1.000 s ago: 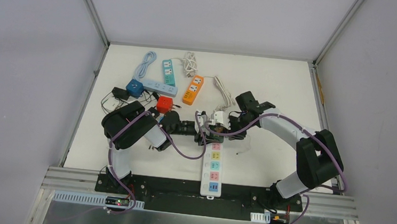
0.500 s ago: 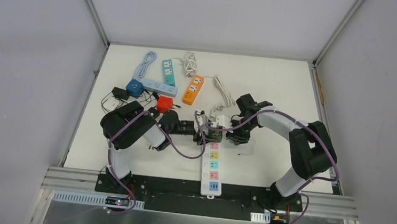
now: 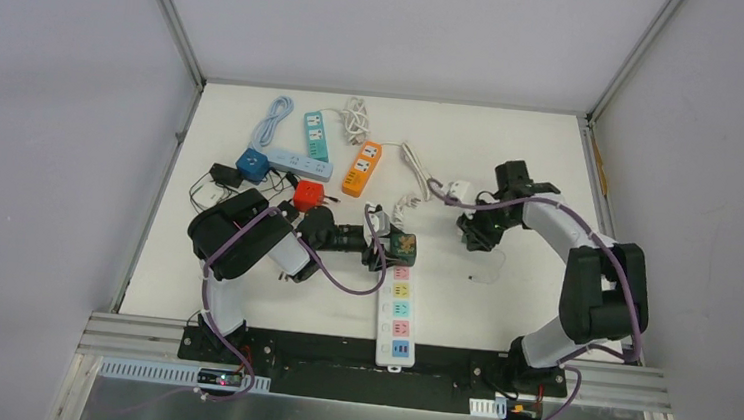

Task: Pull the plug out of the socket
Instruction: Remove the plug from the socket, then place the plug at the center of the board.

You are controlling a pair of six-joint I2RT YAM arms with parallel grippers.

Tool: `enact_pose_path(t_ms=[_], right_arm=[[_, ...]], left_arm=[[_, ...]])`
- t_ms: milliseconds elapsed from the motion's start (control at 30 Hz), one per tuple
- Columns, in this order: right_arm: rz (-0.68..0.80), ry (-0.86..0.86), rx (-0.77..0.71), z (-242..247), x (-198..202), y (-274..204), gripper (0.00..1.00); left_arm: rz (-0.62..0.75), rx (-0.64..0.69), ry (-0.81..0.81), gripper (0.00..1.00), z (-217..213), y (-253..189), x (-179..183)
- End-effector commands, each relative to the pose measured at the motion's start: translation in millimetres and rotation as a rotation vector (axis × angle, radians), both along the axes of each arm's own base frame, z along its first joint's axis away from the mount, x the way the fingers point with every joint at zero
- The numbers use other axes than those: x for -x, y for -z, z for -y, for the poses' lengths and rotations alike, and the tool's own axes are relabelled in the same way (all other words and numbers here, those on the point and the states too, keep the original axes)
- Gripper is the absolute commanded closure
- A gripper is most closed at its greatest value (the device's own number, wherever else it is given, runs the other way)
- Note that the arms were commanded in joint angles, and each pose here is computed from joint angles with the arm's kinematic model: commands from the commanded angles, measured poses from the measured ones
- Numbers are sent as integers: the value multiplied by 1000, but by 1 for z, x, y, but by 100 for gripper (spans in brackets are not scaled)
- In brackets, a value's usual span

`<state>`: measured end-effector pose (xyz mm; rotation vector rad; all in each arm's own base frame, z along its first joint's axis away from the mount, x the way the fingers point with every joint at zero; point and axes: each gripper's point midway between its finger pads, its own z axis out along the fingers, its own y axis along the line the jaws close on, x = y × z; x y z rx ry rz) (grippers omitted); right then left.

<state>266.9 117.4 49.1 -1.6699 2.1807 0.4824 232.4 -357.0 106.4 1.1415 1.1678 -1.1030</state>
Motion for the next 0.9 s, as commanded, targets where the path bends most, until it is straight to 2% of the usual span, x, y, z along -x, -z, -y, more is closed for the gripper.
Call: enact_pose_path(t_ms=[0, 100, 333, 467, 600, 733, 867], right_arm=[[115, 388, -26, 40, -63, -22, 100], [114, 559, -24, 65, -81, -21, 100], [124, 796, -53, 106, -105, -14, 100], [87, 896, -88, 124, -112, -5, 100], [51, 966, -90, 138, -113, 3, 97], [32, 988, -84, 144, -112, 8, 85], [15, 983, -91, 143, -109, 8, 61]], left_arm=[[-73, -15, -52, 81, -5, 6, -10], [-80, -10, -60, 77, -5, 4, -11], [-83, 1, -84, 69, -5, -2, -15], [-119, 8, -104, 57, -6, -5, -17], [-139, 18, -130, 39, -7, -8, -21], [-169, 25, -171, 23, -9, -12, -26], [-223, -3, -211, 14, -11, -15, -32]])
